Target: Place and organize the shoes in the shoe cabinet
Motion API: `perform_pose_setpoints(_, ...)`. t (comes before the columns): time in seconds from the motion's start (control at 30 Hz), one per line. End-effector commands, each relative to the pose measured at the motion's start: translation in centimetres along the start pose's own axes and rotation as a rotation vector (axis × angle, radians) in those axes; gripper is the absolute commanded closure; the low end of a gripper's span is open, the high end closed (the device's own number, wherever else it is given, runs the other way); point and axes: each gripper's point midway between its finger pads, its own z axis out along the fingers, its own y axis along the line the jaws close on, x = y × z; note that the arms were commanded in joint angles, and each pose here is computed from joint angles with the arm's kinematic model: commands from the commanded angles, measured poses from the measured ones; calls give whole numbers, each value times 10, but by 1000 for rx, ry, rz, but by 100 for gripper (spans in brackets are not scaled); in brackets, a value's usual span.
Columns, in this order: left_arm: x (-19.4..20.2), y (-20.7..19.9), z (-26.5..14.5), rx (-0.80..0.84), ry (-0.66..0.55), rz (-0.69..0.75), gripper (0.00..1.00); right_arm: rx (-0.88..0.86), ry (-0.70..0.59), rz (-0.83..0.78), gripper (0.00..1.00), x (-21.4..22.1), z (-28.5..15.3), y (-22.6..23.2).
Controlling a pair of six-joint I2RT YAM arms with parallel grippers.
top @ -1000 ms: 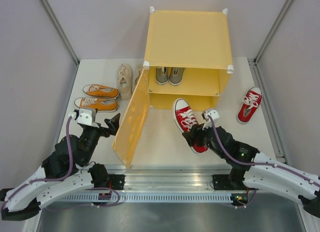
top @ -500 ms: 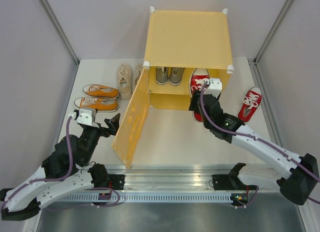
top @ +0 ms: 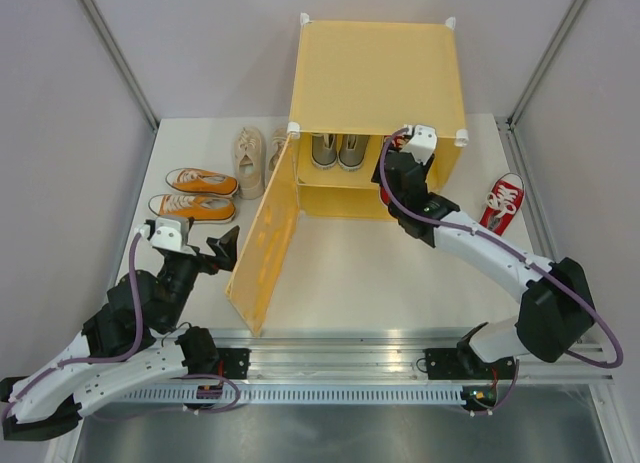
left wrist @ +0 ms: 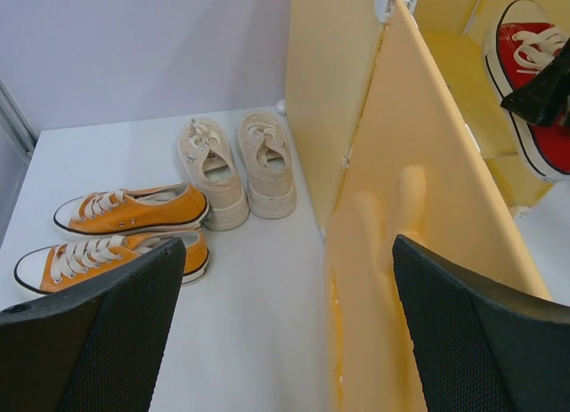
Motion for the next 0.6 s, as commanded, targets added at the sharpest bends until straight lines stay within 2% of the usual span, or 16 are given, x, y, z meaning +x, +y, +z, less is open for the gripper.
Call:
perform_pose_setpoints(0.0,-7,0,-2,7,-18,-46,0,-14,-184,159,99,-68,7,13)
perform_pose_setpoints(0.23,-8,0,-2,9,-21,-49,0,-8,-175,146,95,-55,31,17)
perform_pose_setpoints(0.3,-8,0,-3,9,-22,-52,0,-12,-163,130,89,-49,35,20)
perform_pose_setpoints(0.4,-9,0,-3,10,-24,-54,0,-26,-146,116,62,-40,39,22)
perform_pose_setpoints(0.43,-9,1,-3,10,-27,-57,0,-27,-139,114,45,-36,41,23)
perform_pose_setpoints(0.53,-9,1,-3,10,-26,-56,0,-25,-131,113,26,-31,41,22)
perform_pose_setpoints(0.57,-9,1,-3,10,-26,-56,0,-19,-128,111,23,-29,42,21)
